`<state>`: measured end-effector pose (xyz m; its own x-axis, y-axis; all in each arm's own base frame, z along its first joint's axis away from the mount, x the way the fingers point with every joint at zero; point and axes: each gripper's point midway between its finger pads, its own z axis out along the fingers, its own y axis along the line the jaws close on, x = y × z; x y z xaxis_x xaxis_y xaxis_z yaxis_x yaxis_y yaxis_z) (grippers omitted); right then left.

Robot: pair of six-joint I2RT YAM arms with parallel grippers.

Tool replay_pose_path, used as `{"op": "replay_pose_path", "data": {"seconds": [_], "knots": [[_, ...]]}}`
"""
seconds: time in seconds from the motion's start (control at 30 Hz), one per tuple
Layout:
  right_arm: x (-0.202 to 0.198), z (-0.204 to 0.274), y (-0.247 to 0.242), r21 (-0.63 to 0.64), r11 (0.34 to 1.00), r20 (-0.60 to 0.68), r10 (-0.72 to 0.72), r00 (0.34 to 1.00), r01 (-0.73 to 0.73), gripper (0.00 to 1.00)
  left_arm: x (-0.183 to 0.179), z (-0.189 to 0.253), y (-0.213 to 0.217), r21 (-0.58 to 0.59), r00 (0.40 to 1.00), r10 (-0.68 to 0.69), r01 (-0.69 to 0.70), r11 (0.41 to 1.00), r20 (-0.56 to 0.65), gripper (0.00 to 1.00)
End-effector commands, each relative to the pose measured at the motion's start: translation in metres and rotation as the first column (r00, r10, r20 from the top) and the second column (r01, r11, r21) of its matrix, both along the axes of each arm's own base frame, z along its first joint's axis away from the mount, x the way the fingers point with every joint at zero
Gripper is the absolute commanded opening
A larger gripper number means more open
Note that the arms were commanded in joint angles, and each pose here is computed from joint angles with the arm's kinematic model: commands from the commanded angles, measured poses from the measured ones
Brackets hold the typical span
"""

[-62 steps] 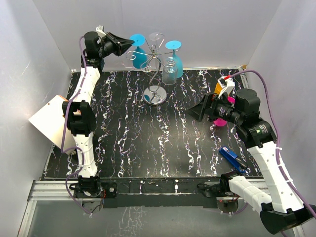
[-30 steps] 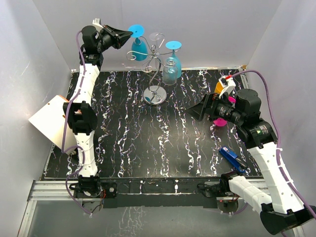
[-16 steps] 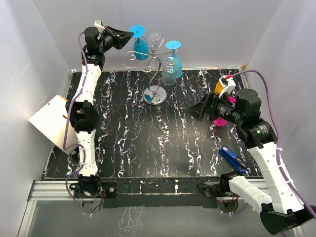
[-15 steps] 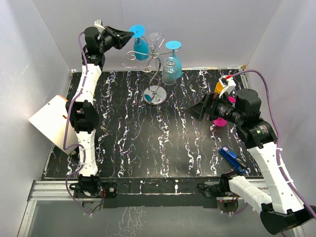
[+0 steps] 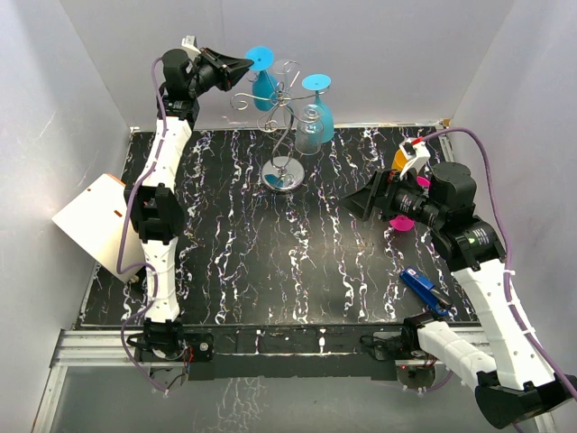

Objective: Take the wine glass off the wine glass rack

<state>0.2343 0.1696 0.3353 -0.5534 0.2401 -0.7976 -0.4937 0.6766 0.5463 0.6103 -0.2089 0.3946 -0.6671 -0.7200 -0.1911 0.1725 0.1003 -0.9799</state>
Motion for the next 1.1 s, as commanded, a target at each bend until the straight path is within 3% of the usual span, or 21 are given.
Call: {"op": "replay_pose_path", "data": {"seconds": [0.0,0.67,1.07], "knots": [[0.003,0.014,0.002,0.023,1.0,0.066,0.0,0.998,-0.001,0.99,-0.025,0.043,-0.004,0.002,0.995,-0.037,0.037,0.999,0.096,0.0],[-0.001,0.017,0.004,0.047,0.999,0.062,0.011,0.998,-0.014,0.99,-0.06,0.051,-0.003,0.04,0.991,-0.083,0.08,0.996,0.1,0.0],[-0.001,0.016,0.004,0.049,0.999,0.057,0.011,0.998,-0.014,0.98,-0.079,0.044,0.018,0.053,0.994,-0.08,0.076,0.996,0.073,0.0]]}}
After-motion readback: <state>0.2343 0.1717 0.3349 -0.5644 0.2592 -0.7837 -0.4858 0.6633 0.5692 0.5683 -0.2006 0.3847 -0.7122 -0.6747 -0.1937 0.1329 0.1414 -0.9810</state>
